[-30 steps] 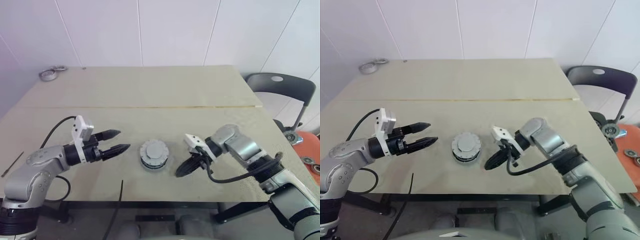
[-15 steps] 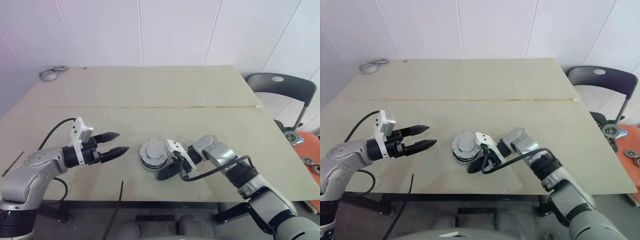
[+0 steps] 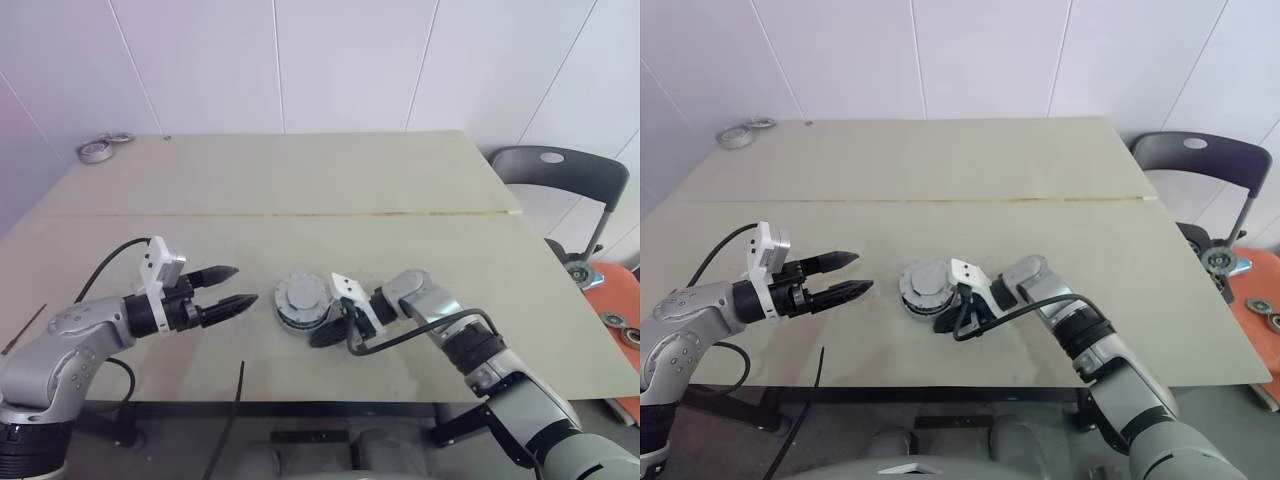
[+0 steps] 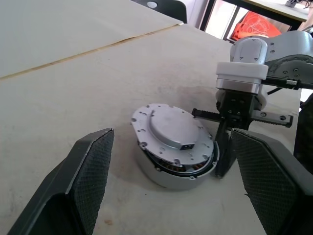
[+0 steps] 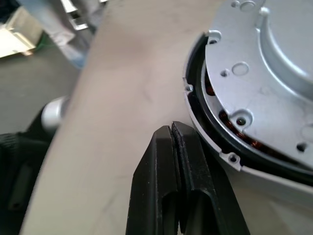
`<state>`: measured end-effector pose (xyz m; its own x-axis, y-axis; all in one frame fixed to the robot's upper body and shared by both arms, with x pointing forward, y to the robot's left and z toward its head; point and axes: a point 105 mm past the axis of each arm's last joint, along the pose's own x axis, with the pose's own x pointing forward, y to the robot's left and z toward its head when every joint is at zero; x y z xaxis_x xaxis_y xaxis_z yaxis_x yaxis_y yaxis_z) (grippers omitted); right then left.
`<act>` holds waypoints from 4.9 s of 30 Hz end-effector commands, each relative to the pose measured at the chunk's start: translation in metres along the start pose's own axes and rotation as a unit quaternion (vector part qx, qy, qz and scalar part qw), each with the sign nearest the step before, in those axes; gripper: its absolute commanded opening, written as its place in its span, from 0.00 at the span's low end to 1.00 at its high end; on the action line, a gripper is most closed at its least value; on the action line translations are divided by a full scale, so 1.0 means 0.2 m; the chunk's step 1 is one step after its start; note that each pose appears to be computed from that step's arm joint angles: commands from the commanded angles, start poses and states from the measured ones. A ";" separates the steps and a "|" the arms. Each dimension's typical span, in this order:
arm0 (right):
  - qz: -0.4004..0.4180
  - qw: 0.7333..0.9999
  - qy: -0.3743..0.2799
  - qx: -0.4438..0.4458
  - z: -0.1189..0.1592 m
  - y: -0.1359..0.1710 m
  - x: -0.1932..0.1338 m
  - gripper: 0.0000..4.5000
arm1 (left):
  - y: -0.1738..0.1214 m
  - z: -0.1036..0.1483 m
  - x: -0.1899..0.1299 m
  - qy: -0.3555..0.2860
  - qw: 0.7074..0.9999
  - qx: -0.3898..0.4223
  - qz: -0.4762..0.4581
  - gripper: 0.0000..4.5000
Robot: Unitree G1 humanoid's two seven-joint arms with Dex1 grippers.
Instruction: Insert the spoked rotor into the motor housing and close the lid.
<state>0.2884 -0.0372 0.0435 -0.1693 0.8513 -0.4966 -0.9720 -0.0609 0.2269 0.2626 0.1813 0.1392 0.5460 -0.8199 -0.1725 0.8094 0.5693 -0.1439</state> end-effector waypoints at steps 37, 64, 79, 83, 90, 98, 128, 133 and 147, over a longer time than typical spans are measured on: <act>-0.134 0.989 -0.042 -0.051 0.11 -0.20 -0.10 0.01 | 0.00 0.07 0.03 -0.024 1.000 0.016 -0.010 0.90; -0.037 0.985 -0.057 -0.161 0.25 -0.09 -0.22 0.01 | 0.06 0.08 -0.16 0.034 0.998 0.049 0.005 0.90; -0.162 0.946 -0.133 -0.247 0.60 -0.32 -0.14 0.01 | 0.22 0.20 -0.43 0.060 0.978 0.170 0.107 0.90; -0.149 0.940 -0.138 -0.273 0.61 -0.31 -0.11 0.01 | 0.18 0.17 -0.44 0.054 0.979 0.161 0.110 0.90; -0.114 0.956 -0.119 -0.244 0.57 -0.31 -0.06 0.28 | 0.10 0.13 -0.42 0.036 0.981 0.146 0.120 0.90; -0.064 0.978 -0.103 -0.172 0.59 -0.29 0.02 0.66 | 0.04 0.12 -0.44 0.025 0.981 0.134 0.139 0.90; -0.019 0.945 -0.051 -0.322 0.69 -0.20 0.06 0.66 | 0.07 0.12 -0.47 0.059 0.970 0.169 0.162 0.90; -0.054 0.929 -0.073 -0.360 0.89 -0.20 0.02 0.66 | 0.09 0.14 -0.43 0.052 0.967 0.188 0.162 0.90; -0.020 0.866 0.132 -0.482 0.68 -0.22 0.13 0.66 | 0.11 0.09 -0.46 0.096 0.963 0.200 0.151 0.90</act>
<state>0.3473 0.0537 0.1268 -0.0680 0.7212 -0.6894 -0.6865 -0.5352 -0.4922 0.2321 0.2711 0.1588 0.7415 -0.5723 -0.3502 0.6649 0.6970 0.2685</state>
